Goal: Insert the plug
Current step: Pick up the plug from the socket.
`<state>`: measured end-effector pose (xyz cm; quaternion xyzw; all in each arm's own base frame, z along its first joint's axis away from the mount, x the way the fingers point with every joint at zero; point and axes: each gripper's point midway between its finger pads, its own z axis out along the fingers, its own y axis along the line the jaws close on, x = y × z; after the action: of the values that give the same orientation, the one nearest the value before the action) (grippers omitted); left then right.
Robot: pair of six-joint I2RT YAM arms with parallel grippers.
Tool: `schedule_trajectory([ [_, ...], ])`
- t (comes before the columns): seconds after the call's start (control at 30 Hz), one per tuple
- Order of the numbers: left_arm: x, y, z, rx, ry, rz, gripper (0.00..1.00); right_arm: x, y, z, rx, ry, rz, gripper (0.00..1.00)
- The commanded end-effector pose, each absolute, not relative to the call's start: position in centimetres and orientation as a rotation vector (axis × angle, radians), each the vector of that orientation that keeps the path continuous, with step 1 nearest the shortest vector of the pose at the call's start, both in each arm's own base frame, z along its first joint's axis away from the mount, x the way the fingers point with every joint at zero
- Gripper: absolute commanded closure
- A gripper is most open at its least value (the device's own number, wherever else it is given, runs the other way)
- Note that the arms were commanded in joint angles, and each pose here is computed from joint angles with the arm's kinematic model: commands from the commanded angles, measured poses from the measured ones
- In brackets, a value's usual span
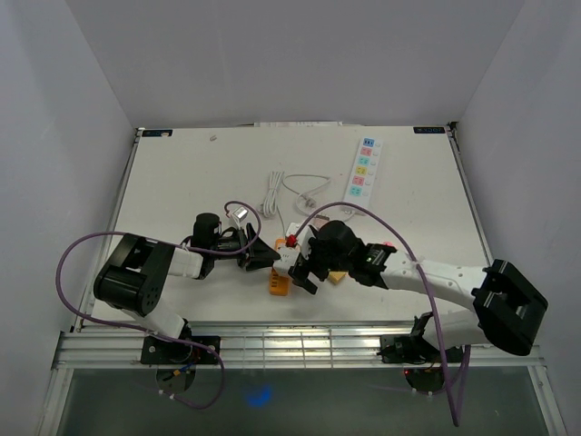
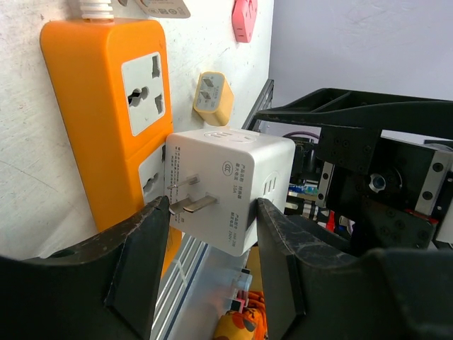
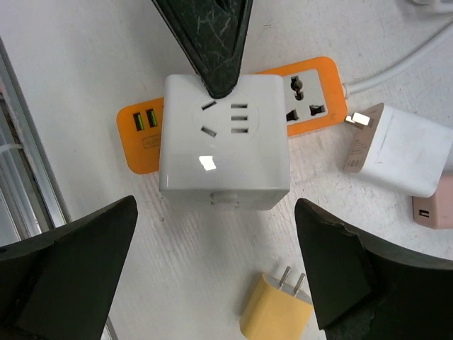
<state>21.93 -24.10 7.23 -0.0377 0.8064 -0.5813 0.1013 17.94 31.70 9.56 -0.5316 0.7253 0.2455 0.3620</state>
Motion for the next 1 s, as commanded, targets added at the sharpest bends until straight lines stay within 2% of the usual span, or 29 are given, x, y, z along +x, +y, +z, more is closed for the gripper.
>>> schedule_trajectory([
  [0.0,19.2,-21.4,-0.5,-0.356,2.656,-1.406,0.71,18.4,32.7,12.3,-1.279,1.706,0.72,0.02],
  [0.8,19.1,-21.4,-0.5,-0.359,2.656,-1.417,0.72,19.3,31.5,12.7,-1.056,1.528,0.757,0.04],
  [0.97,19.1,-21.5,-0.5,-0.356,2.654,-1.421,0.73,19.5,31.8,12.3,-1.065,1.521,0.776,0.02],
])
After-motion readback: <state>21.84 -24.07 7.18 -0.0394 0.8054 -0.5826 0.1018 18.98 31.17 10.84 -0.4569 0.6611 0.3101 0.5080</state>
